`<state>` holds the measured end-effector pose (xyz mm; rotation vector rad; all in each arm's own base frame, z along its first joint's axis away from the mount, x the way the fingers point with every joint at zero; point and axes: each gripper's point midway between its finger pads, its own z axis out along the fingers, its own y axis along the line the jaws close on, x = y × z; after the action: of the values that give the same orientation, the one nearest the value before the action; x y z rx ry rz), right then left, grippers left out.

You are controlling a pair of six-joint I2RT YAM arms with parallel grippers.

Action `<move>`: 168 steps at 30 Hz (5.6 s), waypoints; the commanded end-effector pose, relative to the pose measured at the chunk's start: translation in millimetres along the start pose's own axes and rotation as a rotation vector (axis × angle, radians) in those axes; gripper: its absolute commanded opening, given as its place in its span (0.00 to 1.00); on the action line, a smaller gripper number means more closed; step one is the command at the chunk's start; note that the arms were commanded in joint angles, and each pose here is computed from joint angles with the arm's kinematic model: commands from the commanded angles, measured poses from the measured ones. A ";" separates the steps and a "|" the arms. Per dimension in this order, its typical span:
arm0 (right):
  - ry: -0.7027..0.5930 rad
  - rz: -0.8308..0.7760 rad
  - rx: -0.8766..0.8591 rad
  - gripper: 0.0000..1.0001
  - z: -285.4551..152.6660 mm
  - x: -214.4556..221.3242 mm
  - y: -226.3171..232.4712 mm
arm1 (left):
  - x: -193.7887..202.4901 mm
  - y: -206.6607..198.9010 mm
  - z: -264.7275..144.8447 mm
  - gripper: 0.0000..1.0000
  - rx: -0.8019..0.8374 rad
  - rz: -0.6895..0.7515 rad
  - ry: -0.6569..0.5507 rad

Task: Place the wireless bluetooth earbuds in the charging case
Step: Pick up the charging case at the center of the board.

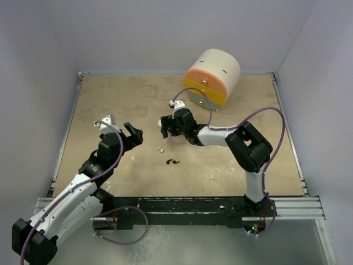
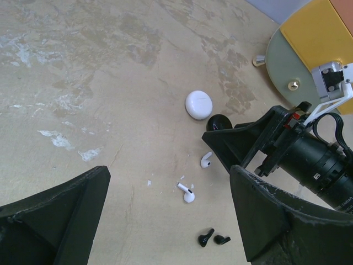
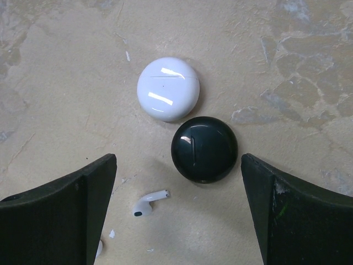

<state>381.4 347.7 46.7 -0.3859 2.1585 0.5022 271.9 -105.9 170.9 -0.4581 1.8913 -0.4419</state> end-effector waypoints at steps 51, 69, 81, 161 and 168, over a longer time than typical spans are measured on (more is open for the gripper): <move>0.069 -0.177 0.145 0.79 53.8 -3.6 5.8 | -10.6 7.3 -3.3 0.89 -0.042 -0.005 -0.045; 0.107 -0.188 0.165 0.53 55.4 13.1 0.5 | -10.5 8.6 -2.8 0.89 -0.049 -0.007 -0.047; -0.102 -0.260 0.078 0.19 11.1 -57.2 19.6 | -6.6 5.0 3.9 0.88 -0.040 -0.029 -0.042; -0.433 -0.398 -0.551 0.00 -149.6 -33.2 87.5 | 49.3 -131.6 7.2 0.57 0.631 -0.413 0.048; -0.435 -0.398 -0.548 0.00 -150.1 -33.9 87.1 | 49.7 -133.6 6.6 0.51 0.641 -0.417 0.052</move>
<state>261.4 349.1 149.4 -0.9161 1.5411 0.8262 276.9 -240.3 174.5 -0.4211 1.6546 -1.2252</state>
